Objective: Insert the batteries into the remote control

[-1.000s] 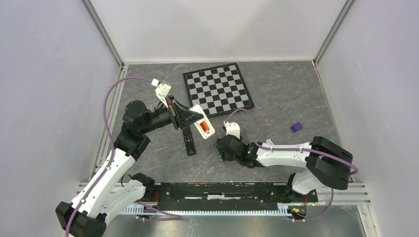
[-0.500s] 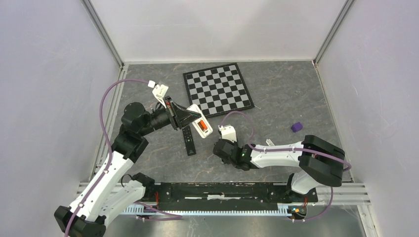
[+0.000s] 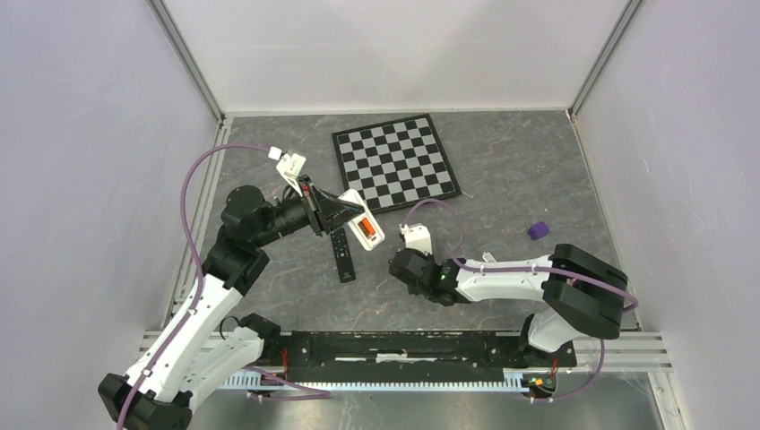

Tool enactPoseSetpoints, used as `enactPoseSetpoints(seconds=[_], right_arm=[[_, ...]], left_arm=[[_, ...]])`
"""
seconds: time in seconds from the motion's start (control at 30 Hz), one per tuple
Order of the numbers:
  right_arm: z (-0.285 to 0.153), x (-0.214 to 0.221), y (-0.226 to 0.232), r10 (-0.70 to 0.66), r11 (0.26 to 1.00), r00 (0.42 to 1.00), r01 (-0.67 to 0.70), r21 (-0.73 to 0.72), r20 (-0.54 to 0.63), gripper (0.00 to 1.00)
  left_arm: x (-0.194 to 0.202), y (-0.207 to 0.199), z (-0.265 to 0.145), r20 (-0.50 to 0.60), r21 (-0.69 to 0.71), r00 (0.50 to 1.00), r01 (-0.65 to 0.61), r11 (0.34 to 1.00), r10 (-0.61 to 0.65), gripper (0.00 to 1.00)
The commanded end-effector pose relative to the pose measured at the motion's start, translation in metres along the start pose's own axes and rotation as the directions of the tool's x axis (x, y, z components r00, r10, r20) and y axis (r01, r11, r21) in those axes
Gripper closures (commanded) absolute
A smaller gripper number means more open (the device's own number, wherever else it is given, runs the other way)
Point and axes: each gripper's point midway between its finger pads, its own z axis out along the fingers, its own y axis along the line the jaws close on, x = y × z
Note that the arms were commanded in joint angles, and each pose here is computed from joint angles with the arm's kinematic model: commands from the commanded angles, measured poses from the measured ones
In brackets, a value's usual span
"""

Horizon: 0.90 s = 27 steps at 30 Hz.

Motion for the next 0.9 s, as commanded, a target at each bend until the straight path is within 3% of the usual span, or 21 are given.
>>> enactPoseSetpoints(seconds=[0.0, 0.13, 0.4, 0.6, 0.87], right_arm=[[0.0, 0.013, -0.02, -0.01, 0.999, 0.999, 0.012, 0.031, -0.045, 0.9], [-0.006, -0.001, -0.025, -0.01, 1.0, 1.0, 0.011, 0.026, -0.001, 1.0], [-0.05, -0.077, -0.039, -0.036, 0.999, 0.976, 0.042, -0.025, 0.216, 1.0], [-0.097, -0.122, -0.03, -0.053, 0.972, 0.94, 0.126, -0.199, 0.336, 1.0], [-0.14, -0.14, -0.005, -0.01, 0.908, 0.918, 0.174, -0.381, 0.397, 1.0]], left_arm=[[-0.016, -0.007, -0.002, 0.05, 0.008, 0.996, -0.07, 0.998, 0.069, 0.98], [-0.013, -0.001, 0.0, 0.044, -0.006, 0.998, -0.042, 0.999, 0.042, 0.98], [0.008, 0.027, 0.025, 0.015, -0.031, 0.991, 0.137, 0.99, -0.136, 0.98], [0.035, 0.047, 0.064, -0.047, 0.041, 0.938, 0.345, 0.938, -0.343, 0.98], [0.063, 0.049, 0.096, -0.104, 0.119, 0.929, 0.365, 0.923, -0.354, 0.98]])
